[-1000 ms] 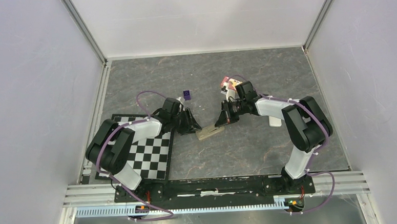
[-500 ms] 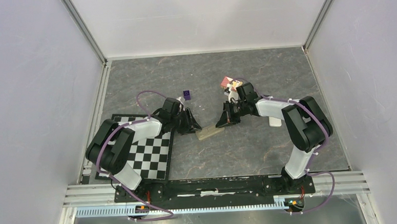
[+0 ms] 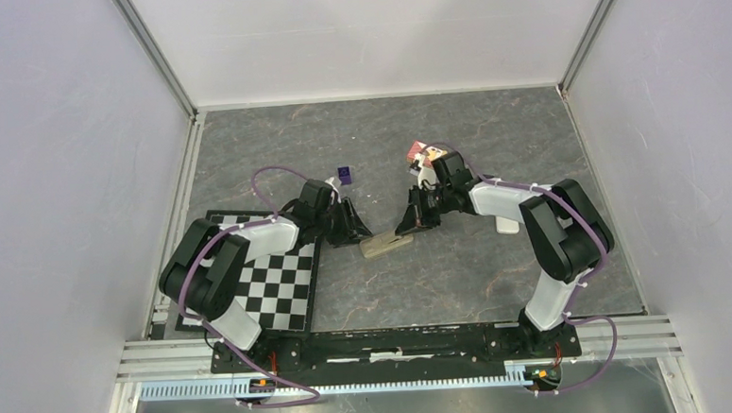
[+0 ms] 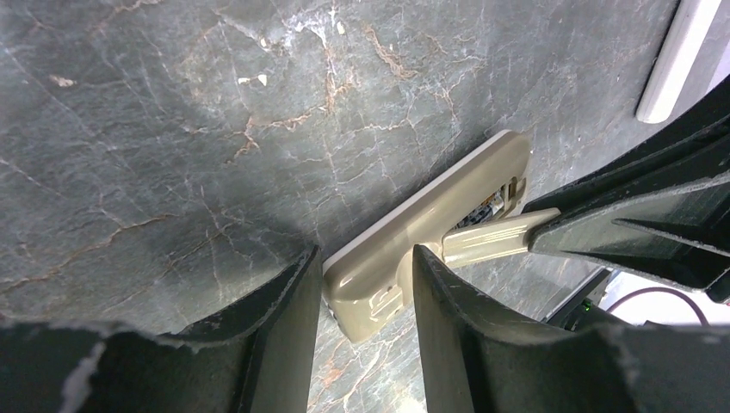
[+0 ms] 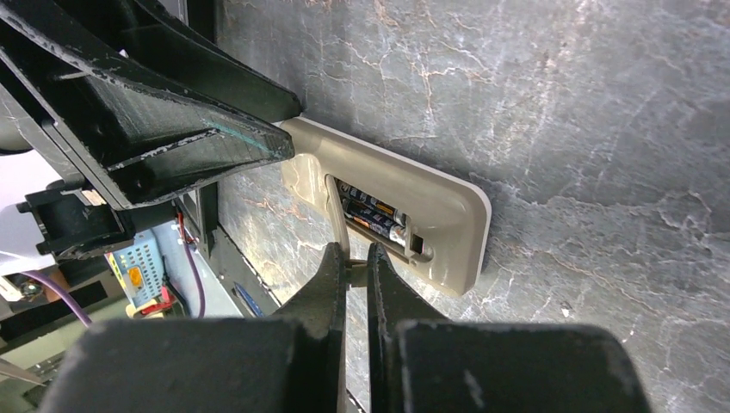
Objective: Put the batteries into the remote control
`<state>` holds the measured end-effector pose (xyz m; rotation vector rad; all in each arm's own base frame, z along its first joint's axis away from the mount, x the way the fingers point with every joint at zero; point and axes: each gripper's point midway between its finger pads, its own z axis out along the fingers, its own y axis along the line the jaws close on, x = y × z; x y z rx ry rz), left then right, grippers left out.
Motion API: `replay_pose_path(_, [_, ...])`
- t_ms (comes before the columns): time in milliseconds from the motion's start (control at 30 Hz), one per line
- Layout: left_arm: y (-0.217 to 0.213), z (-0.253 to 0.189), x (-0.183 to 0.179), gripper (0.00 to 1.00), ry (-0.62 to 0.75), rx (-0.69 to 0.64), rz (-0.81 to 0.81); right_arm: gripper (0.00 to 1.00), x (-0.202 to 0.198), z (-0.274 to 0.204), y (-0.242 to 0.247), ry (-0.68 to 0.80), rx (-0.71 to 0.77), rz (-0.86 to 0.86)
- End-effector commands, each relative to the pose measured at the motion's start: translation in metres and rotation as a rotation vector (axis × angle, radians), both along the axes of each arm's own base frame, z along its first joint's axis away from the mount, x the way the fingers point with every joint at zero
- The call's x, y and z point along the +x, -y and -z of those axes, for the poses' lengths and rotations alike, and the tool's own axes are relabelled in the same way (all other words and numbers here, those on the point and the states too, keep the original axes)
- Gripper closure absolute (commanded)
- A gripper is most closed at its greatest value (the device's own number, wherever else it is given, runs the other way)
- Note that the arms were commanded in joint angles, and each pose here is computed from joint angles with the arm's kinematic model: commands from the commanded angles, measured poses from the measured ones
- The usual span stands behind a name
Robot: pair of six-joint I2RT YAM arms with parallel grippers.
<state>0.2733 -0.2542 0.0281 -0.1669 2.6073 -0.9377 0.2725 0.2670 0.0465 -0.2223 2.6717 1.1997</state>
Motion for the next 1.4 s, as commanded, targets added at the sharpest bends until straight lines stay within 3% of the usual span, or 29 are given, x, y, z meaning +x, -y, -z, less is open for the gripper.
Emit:
replay_pose_path(0, [0.008, -0.003, 0.003, 0.50, 0.046, -0.026, 0.047, 0.95, -0.021, 0.025, -0.005, -0.026, -0.101, -0.058])
replay_pose_path(133, [0.010, -0.004, 0.002, 0.51, 0.050, -0.034, 0.054, 0.93, -0.018, 0.025, -0.002, -0.010, -0.129, -0.028])
replay_pose_path(367, [0.003, -0.004, 0.006, 0.49, 0.066, 0.005, 0.030, 0.70, -0.008, 0.016, 0.003, 0.037, -0.157, 0.028])
replay_pose_path(633, [0.003, -0.008, 0.011, 0.47, 0.079, 0.026, 0.033, 0.59, 0.005, 0.002, -0.001, 0.072, -0.134, 0.038])
replay_pose_path(1167, [-0.004, -0.010, 0.018, 0.47, 0.099, 0.060, 0.010, 0.53, 0.017, -0.029, 0.006, 0.132, -0.081, 0.070])
replay_pose_path(1367, [-0.012, -0.014, 0.019, 0.46, 0.111, 0.081, -0.018, 0.59, 0.021, -0.025, 0.015, 0.152, -0.108, 0.076])
